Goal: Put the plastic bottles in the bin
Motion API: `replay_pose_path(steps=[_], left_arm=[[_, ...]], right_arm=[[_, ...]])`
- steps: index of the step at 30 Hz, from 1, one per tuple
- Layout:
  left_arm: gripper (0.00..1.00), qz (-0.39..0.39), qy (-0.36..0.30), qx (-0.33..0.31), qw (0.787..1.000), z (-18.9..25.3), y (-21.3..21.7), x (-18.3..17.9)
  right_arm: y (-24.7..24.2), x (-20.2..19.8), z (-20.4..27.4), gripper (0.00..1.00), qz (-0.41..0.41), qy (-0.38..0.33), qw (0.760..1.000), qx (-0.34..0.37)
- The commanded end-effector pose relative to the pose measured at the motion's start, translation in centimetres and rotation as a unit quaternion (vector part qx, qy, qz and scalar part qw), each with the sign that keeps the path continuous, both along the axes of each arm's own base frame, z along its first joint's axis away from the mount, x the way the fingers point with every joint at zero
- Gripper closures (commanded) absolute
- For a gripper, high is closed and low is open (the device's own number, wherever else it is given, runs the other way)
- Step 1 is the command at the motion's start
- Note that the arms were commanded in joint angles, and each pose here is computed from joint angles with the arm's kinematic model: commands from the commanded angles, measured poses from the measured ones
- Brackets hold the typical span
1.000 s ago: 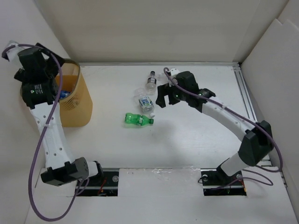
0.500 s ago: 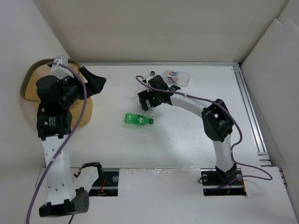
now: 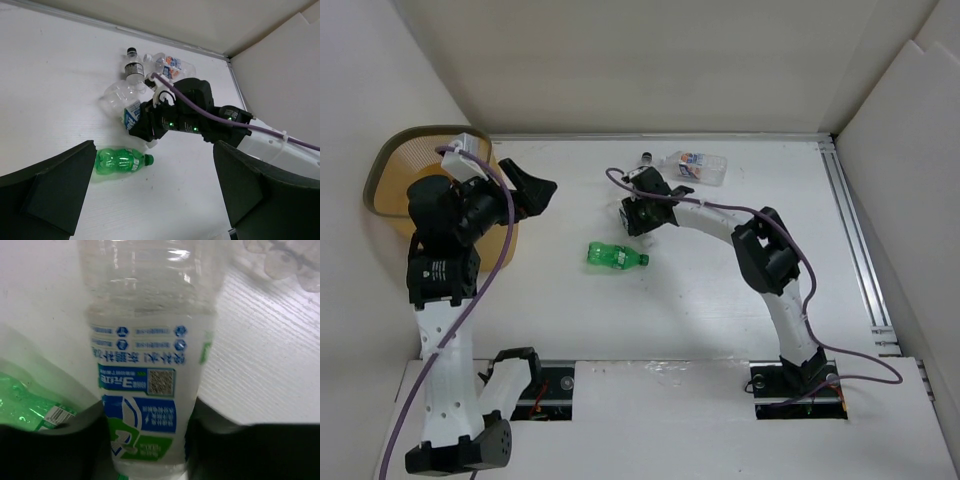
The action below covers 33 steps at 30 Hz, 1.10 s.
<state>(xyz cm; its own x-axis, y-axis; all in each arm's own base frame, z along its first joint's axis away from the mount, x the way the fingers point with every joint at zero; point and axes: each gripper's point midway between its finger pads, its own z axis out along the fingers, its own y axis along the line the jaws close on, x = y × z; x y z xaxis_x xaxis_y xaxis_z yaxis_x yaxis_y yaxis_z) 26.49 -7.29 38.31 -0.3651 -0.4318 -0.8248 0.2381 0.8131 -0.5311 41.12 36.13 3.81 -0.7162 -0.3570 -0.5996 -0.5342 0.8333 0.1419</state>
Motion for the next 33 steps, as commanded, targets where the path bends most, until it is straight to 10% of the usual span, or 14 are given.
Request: replay_pose_path(steps=[1, 13, 20, 33], left_arm=[[0.0, -0.013, -0.019, 0.007, 1.0, 0.4, -0.3, -0.1], [0.0, -0.13, -0.044, -0.063, 0.988, 1.7, -3.8, 1.9], [0.0, -0.177, -0.097, -0.093, 0.975, 6.0, -4.8, 3.1], [0.0, -0.223, -0.129, -0.122, 0.958, 7.8, -5.8, 2.7]], right_arm=[[1.1, 0.4, 2.5, 0.86, 0.001, -0.015, 1.0, 0.027], [0.8, -3.1, 22.7, 0.98, 0.049, -0.11, 0.971, 0.206], [0.7, -7.8, 32.1, 1.0, 0.144, -0.123, 0.913, 0.362], [5.1, -12.6, 37.4, 1.0, 0.194, -0.13, 0.887, 0.399]])
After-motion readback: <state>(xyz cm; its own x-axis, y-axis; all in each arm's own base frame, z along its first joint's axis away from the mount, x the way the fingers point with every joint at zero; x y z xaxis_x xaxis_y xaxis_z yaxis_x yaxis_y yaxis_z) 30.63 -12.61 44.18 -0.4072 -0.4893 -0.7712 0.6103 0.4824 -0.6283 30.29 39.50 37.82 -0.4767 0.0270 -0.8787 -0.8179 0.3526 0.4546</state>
